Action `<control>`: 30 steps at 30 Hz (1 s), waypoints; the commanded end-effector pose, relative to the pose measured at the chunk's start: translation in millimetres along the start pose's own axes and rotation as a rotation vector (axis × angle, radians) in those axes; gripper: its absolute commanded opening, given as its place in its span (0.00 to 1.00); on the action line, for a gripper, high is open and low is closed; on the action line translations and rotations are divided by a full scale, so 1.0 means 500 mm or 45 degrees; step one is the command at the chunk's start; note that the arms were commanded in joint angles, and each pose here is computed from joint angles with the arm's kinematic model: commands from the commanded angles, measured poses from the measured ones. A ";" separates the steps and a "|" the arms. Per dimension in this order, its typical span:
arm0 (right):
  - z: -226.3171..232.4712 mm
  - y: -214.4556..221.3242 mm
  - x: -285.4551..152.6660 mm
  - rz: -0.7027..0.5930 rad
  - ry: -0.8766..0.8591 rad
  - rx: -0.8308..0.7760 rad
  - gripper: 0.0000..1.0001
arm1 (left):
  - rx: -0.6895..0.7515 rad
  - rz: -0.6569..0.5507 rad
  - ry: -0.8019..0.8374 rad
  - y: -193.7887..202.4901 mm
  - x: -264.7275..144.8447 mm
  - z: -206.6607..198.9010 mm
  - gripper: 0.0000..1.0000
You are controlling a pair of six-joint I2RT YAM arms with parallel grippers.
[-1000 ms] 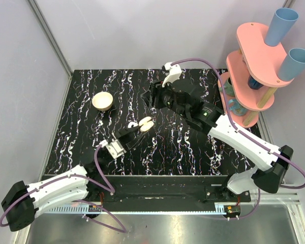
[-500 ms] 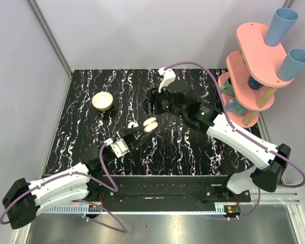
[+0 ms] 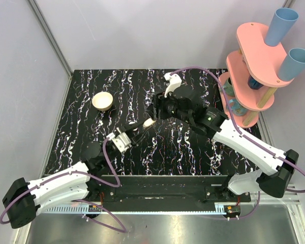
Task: Insert the wireless bluetooth earbuds into the charging case
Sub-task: Close the charging case with the earbuds, then place the charging case with the earbuds at the center of the board.
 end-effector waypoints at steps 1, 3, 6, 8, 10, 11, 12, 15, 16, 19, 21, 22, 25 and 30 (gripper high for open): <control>-0.023 -0.056 -0.035 -0.184 0.101 0.008 0.69 | -0.125 0.002 -0.124 -0.029 0.024 0.046 0.00; -0.068 -0.081 -0.043 -0.291 0.266 -0.005 0.83 | -0.291 0.084 -0.122 -0.014 0.028 0.038 0.00; -0.141 -0.105 -0.062 -0.402 0.487 0.020 0.94 | -0.468 0.139 -0.012 0.003 0.036 -0.001 0.00; -0.173 -0.105 -0.071 -0.428 0.542 0.097 0.97 | -0.559 0.158 0.016 0.015 0.037 -0.015 0.00; -0.197 -0.111 -0.087 -0.447 0.551 0.158 0.98 | -0.705 0.204 0.034 0.044 0.036 -0.038 0.00; -0.212 -0.099 -0.086 -0.438 0.566 0.189 0.98 | -0.745 0.217 0.046 0.055 0.034 -0.038 0.00; -0.216 -0.099 -0.094 -0.443 0.561 0.204 0.98 | -0.850 0.273 0.041 0.079 0.036 -0.048 0.00; -0.232 -0.082 -0.098 -0.418 0.553 0.239 1.00 | -1.031 0.363 0.045 0.121 0.036 -0.047 0.00; -0.232 -0.074 -0.098 -0.402 0.544 0.247 1.00 | -1.077 0.419 0.066 0.150 0.036 -0.057 0.00; -0.241 -0.050 -0.098 -0.376 0.537 0.279 1.00 | -1.210 0.581 0.169 0.213 0.047 -0.086 0.00; -0.251 -0.031 -0.095 -0.351 0.545 0.297 1.00 | -1.278 0.649 0.186 0.236 0.058 -0.095 0.00; -0.249 -0.023 -0.093 -0.329 0.531 0.304 1.00 | -1.305 0.651 0.190 0.245 0.061 -0.103 0.00; -0.239 -0.010 -0.088 -0.292 0.485 0.340 1.00 | -1.413 0.654 0.219 0.275 0.080 -0.123 0.00; -0.238 0.001 -0.082 -0.265 0.473 0.342 1.00 | -1.645 0.632 0.240 0.324 0.099 -0.162 0.00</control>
Point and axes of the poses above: each gripper's point midway between its finger pads, its own x axis out along the fingers, its own z axis along the line the jaws close on, y = z × x, the point moved 1 cm from there along -x, back along the fingers, and after that the axes turned 13 degrees about x, right-handed, at the moved point
